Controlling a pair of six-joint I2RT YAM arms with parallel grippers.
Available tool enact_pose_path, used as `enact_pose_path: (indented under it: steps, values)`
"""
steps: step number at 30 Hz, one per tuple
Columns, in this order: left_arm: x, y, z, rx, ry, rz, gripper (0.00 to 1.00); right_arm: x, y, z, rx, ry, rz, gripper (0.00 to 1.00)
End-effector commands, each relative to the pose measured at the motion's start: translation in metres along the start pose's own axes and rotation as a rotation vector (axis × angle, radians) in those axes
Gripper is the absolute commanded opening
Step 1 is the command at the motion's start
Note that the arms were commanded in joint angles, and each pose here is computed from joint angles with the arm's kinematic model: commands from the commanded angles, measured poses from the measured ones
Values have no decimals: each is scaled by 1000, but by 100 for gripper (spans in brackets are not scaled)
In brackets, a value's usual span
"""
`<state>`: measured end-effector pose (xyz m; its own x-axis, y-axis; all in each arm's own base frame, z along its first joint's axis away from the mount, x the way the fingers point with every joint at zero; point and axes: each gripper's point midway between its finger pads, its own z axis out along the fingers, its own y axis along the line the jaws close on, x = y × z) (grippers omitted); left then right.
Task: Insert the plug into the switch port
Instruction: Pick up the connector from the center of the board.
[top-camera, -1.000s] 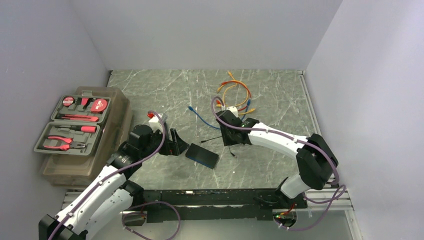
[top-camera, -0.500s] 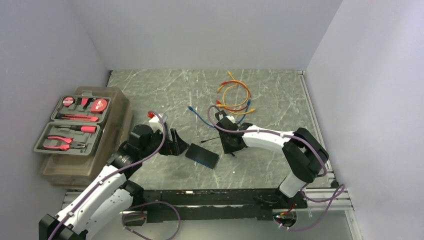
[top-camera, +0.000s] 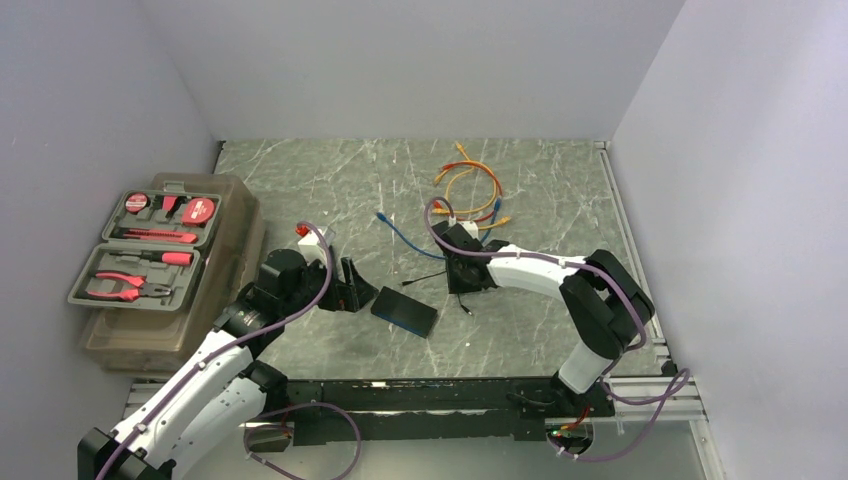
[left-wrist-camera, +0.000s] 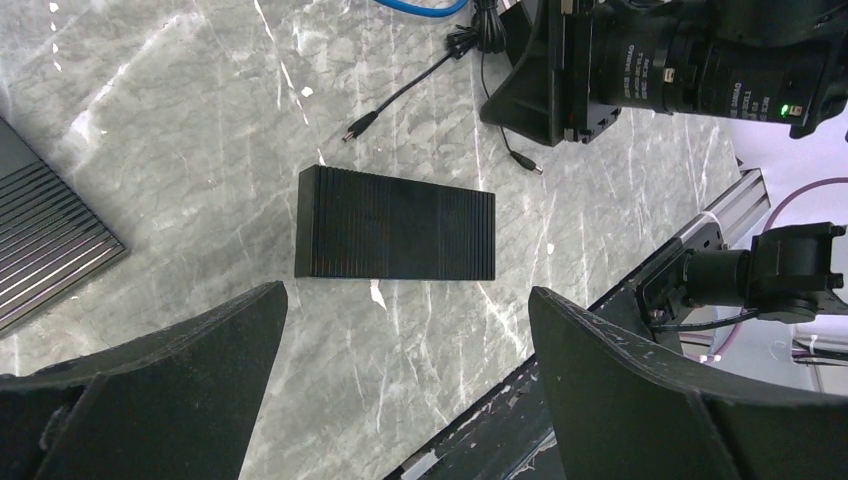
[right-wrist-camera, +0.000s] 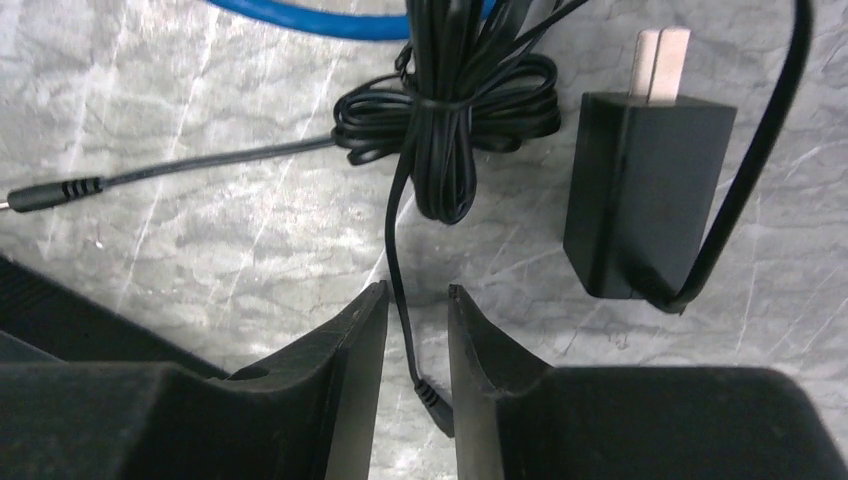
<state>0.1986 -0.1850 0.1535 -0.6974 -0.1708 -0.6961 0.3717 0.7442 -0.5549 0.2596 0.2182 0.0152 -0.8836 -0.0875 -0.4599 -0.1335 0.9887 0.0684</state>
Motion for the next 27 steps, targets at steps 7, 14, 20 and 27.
enact_pose_path:
  steps: [7, 14, 20, 27]
  values:
    - [-15, -5, -1, 7, -41, 29, 99, -3, 12, 17, -48, 5, 34, 20]
    - [-16, -7, -2, 14, -39, 25, 99, -13, 16, 10, -69, -37, 68, 0]
    - [-20, -18, -5, 65, -55, 35, 99, -50, 25, -32, -134, -180, 164, 0]
    - [-28, -55, -10, 273, -98, 54, 99, -97, 46, -96, -318, -357, 295, 0]
